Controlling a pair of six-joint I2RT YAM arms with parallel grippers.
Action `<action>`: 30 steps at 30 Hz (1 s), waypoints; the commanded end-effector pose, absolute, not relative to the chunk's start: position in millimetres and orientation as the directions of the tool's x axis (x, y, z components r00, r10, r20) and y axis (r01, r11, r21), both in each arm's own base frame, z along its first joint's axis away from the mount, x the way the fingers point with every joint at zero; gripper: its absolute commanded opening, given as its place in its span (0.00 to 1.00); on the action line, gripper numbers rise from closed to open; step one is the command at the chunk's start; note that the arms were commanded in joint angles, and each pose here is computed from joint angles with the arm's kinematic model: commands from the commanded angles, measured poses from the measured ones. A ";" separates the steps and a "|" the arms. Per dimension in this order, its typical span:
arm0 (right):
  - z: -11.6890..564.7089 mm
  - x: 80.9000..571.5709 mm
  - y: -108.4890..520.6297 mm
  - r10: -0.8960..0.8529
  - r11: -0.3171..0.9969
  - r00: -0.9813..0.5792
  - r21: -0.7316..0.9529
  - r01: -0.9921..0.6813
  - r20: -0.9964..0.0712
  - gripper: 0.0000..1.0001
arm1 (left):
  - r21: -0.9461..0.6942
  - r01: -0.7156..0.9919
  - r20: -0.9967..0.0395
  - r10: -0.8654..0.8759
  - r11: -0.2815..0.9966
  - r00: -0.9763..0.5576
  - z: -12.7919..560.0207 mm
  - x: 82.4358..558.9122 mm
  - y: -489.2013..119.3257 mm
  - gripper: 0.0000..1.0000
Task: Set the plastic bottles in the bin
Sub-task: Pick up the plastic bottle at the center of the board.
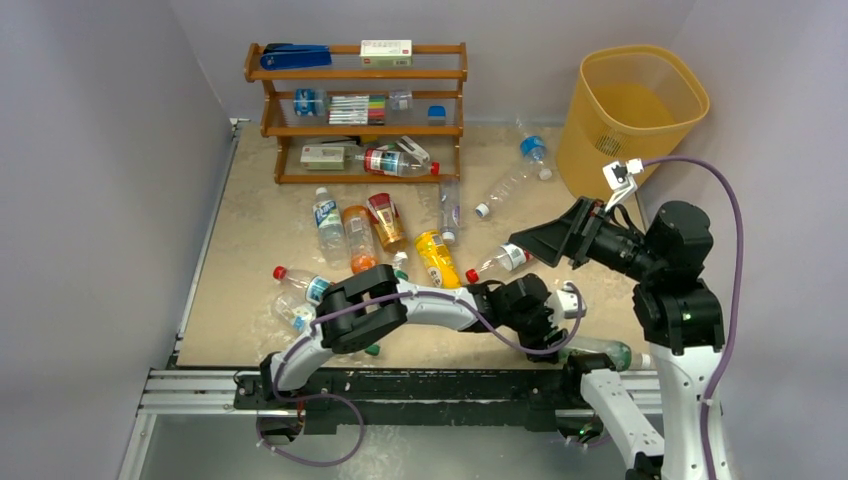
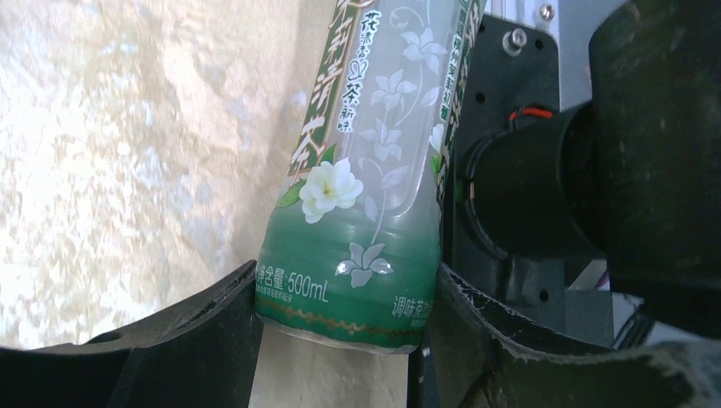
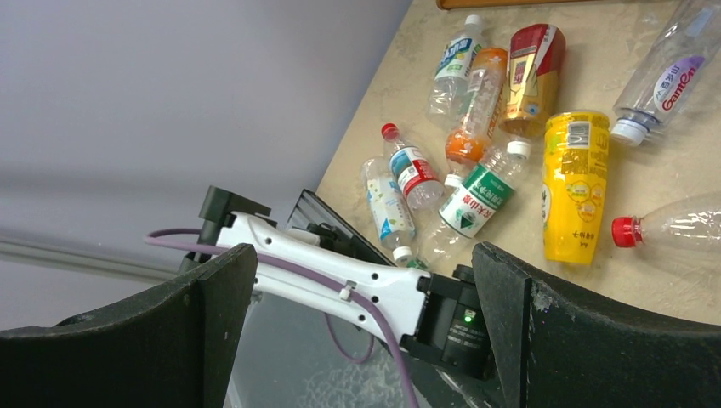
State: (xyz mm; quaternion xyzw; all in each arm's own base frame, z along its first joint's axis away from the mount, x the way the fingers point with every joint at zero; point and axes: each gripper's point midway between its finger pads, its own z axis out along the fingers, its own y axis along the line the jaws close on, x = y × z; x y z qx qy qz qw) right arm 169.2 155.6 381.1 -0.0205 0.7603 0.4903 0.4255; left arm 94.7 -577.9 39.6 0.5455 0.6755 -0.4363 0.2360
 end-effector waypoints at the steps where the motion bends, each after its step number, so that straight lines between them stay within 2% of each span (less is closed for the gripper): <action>1: 388.1 168.8 157.7 0.379 0.505 -0.610 0.708 -0.493 -0.695 1.00 | -0.324 0.943 -0.822 0.471 0.078 -0.321 69.5 106.0 -564.3 0.39; 14: 384.1 180.1 158.0 0.404 0.497 -0.603 0.719 -0.487 -0.688 1.00 | -0.350 0.867 -0.840 0.291 0.355 -0.458 119.4 165.1 -482.0 0.39; 24: 382.5 200.5 158.2 0.424 0.497 -0.605 0.731 -0.467 -0.674 1.00 | -0.336 0.769 -0.828 0.219 0.543 -0.516 149.6 174.5 -416.3 0.40; 30: 388.1 206.0 157.2 0.432 0.503 -0.594 0.728 -0.466 -0.679 1.00 | -0.368 0.681 -0.834 0.098 0.633 -0.543 173.6 194.1 -364.7 0.42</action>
